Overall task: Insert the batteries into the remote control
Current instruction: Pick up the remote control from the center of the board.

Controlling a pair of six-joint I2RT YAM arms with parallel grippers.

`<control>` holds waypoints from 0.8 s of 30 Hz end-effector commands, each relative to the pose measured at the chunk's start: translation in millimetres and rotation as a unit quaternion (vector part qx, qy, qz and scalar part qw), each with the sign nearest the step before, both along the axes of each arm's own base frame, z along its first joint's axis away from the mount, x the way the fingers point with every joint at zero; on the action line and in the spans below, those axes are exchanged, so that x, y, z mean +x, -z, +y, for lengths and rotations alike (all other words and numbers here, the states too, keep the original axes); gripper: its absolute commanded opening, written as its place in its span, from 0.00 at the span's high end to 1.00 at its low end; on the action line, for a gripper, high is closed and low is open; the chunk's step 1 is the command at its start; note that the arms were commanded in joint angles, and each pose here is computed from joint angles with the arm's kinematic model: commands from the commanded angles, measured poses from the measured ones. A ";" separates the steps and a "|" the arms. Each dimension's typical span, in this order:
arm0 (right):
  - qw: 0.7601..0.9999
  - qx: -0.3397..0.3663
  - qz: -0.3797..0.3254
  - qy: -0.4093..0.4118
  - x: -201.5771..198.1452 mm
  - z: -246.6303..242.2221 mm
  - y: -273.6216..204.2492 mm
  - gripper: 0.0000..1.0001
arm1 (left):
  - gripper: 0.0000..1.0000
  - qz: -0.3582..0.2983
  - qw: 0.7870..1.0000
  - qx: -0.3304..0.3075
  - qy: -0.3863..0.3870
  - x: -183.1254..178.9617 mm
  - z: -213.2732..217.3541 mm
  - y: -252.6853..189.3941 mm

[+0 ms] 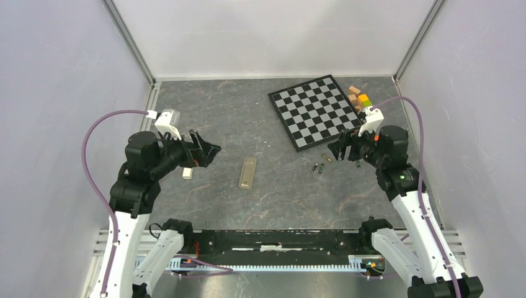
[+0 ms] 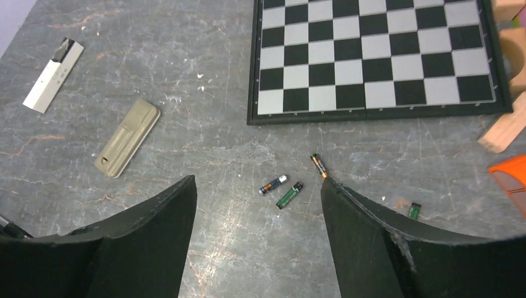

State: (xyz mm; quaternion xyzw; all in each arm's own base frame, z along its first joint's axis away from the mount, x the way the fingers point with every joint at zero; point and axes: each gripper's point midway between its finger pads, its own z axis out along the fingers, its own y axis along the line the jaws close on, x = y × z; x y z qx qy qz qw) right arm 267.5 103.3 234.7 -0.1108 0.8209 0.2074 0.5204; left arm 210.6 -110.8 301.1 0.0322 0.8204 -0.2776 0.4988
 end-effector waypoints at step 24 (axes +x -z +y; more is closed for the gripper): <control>0.989 0.086 0.116 -0.027 -29.4 93.3 115.6 0.13 | 0.05 0.277 0.953 0.032 -0.120 36.5 -37.9 232.6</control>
